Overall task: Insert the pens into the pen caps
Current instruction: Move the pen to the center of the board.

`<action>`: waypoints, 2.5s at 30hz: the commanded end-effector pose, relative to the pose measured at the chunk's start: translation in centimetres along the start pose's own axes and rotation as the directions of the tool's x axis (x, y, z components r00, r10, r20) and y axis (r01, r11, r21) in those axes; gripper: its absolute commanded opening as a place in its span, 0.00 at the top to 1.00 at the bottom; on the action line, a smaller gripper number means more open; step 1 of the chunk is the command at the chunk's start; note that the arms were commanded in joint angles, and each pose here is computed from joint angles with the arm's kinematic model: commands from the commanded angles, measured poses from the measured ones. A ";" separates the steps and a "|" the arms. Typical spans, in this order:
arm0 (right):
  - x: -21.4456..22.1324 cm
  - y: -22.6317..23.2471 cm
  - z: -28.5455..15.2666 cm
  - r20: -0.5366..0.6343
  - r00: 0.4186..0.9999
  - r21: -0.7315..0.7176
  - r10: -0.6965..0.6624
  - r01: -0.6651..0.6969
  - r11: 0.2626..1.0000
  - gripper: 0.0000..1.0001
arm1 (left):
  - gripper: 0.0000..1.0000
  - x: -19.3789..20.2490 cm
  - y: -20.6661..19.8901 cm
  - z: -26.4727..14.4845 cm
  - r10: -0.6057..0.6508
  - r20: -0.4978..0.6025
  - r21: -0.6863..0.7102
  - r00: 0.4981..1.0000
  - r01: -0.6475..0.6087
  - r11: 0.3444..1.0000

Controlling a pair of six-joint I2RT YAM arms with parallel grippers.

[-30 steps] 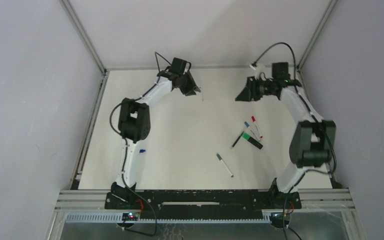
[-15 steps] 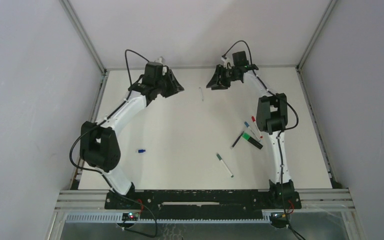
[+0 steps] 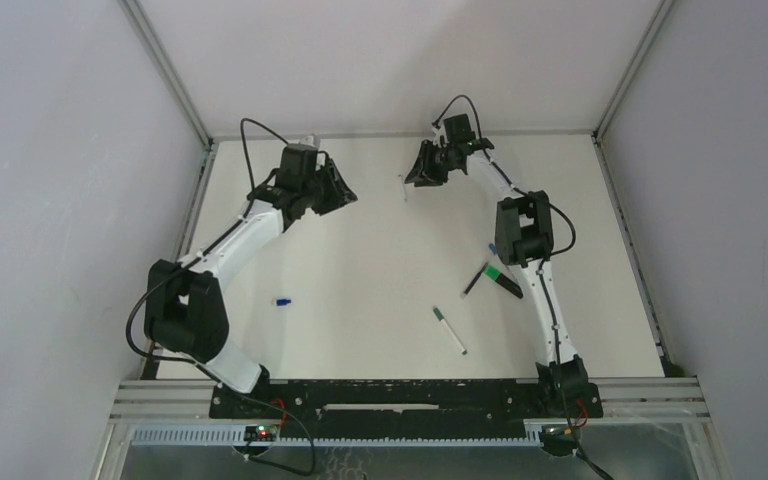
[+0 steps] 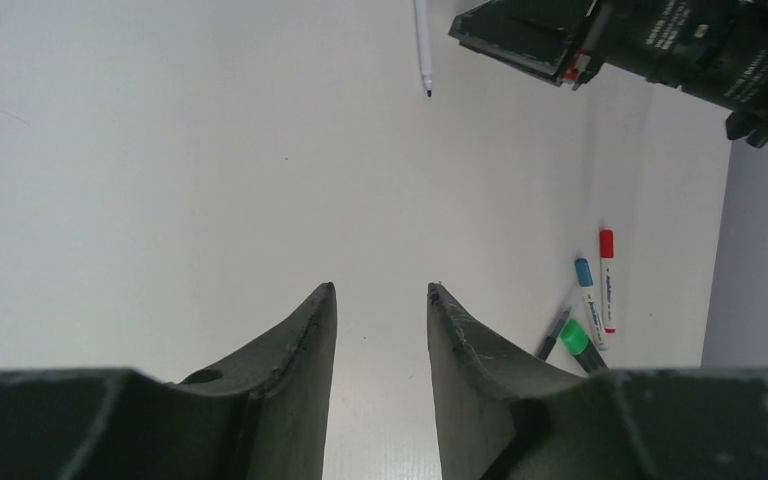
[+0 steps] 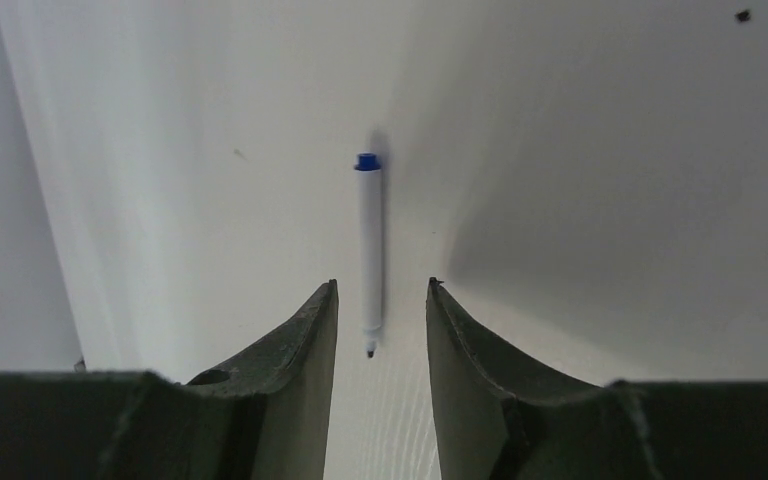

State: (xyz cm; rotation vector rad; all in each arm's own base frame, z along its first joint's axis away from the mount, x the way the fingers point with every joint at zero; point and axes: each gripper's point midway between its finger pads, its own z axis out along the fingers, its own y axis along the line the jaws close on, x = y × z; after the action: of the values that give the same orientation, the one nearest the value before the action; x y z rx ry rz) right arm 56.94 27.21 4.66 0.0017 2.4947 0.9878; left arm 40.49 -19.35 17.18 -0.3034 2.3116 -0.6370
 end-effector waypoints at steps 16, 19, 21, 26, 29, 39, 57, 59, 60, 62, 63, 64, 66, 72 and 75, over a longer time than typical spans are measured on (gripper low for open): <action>1.7 0.0 2.3 -0.012 0.993 0.139 -0.118 0.118 0.983 0.63 | 0.57 -0.5 0.7 -2.5 -0.004 0.045 0.007 0.999 0.003 1.000; 2.0 0.0 2.3 -0.019 0.989 0.173 -0.146 0.147 0.974 0.65 | 0.57 -0.3 0.9 -3.0 0.000 0.046 0.010 0.999 0.000 1.000; 2.3 0.2 2.3 -0.027 0.986 0.188 -0.165 0.167 0.968 0.66 | 0.57 -0.1 1.1 -3.2 0.001 0.044 0.009 0.999 -0.001 1.000; 2.6 0.3 2.2 -0.032 0.977 0.250 -0.211 0.212 0.945 0.70 | 0.57 0.2 1.3 -4.2 0.011 0.049 0.019 0.999 -0.012 1.000; 2.9 0.1 2.1 -0.042 0.971 0.291 -0.234 0.236 0.927 0.72 | 0.57 0.3 1.4 -4.7 0.020 0.051 0.023 0.999 -0.021 1.000; 5.2 0.2 1.7 -0.113 0.941 0.363 -0.318 0.337 0.868 0.85 | 0.57 1.4 1.6 -6.7 0.062 0.052 0.053 0.997 -0.065 0.996; 17.9 4.1 -6.9 -0.278 0.908 0.235 -0.314 0.382 0.894 0.84 | 0.56 4.4 3.5 -11.4 0.110 0.162 0.101 0.981 -0.127 0.987; 19.3 4.5 -7.8 -0.286 0.906 0.221 -0.313 0.380 0.898 0.82 | 0.54 4.2 3.5 -12.3 0.120 0.203 0.108 0.972 -0.144 0.984; 20.0 4.6 -8.1 -0.292 0.902 0.217 -0.317 0.386 0.897 0.81 | 0.54 4.2 3.6 -12.7 0.125 0.218 0.109 0.968 -0.152 0.982; 20.7 5.1 -8.6 -0.297 0.901 0.200 -0.317 0.384 0.902 0.78 | 0.53 4.0 3.6 -13.5 0.132 0.248 0.111 0.960 -0.163 0.980; 20.9 5.3 -8.9 -0.295 0.900 0.191 -0.321 0.384 0.903 0.76 | 0.53 3.9 3.6 -13.8 0.134 0.261 0.112 0.956 -0.168 0.979; 20.8 5.8 -9.3 -0.287 0.899 0.182 -0.330 0.389 0.903 0.71 | 0.53 3.9 3.6 -14.2 0.136 0.273 0.114 0.952 -0.172 0.978; 20.1 6.7 -10.2 -0.267 0.899 0.165 -0.348 0.398 0.902 0.65 | 0.53 3.9 3.5 -15.0 0.136 0.294 0.122 0.946 -0.179 0.976; 15.5 9.6 -14.0 -0.187 0.902 0.116 -0.388 0.413 0.904 0.58 | 0.46 3.4 4.0 -18.4 0.107 0.424 0.124 0.899 -0.174 0.977; 13.3 11.6 -16.5 -0.119 0.886 0.055 -0.448 0.456 0.888 0.57 | 0.35 3.2 4.3 -19.7 0.081 0.475 0.126 0.876 -0.159 0.979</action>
State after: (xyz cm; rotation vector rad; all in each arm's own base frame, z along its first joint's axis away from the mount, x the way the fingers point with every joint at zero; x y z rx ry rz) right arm 35.13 27.97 9.78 -0.5337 2.6391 0.6117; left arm 24.73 -11.34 24.33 -0.1606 1.8721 -0.6463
